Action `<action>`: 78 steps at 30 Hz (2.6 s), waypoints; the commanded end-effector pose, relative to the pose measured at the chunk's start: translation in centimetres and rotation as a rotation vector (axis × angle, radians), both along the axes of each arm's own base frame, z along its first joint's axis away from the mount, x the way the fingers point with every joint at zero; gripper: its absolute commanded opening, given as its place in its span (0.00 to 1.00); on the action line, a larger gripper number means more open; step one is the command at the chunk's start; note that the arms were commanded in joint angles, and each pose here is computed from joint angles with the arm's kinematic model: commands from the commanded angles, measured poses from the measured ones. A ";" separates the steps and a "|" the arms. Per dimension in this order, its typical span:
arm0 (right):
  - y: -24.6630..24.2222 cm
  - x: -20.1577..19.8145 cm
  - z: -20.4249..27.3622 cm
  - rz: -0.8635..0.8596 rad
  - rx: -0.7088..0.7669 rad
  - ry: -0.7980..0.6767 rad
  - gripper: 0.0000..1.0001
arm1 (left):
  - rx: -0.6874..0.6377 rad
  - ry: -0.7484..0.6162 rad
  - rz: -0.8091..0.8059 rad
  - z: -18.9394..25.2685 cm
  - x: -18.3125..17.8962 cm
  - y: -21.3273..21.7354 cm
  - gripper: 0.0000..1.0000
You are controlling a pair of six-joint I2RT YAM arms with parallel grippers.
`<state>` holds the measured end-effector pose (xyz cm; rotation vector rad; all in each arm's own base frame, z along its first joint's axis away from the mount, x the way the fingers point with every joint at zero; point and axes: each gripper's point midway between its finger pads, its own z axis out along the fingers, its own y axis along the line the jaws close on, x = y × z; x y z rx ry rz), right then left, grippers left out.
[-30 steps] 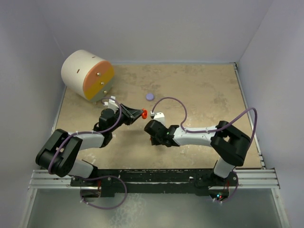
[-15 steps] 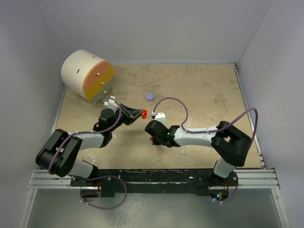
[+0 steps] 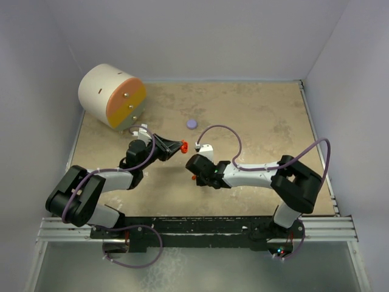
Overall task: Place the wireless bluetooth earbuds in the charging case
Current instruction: Pick up the earbud from the center of the board, then place the earbud in the charging case.
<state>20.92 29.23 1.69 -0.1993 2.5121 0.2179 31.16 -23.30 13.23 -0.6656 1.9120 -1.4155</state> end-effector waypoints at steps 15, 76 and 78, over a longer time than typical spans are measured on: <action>-3.9 6.0 13.5 -0.258 0.029 -0.415 0.00 | -0.083 -0.016 -0.040 3.8 0.5 -1.0 0.00; -2.7 12.6 28.0 0.502 0.231 -1.373 0.00 | -0.517 0.043 -0.185 14.7 3.6 -7.7 0.00; -2.7 12.7 27.8 0.504 0.231 -1.370 0.00 | -0.519 0.041 -0.193 14.8 3.5 -7.8 0.00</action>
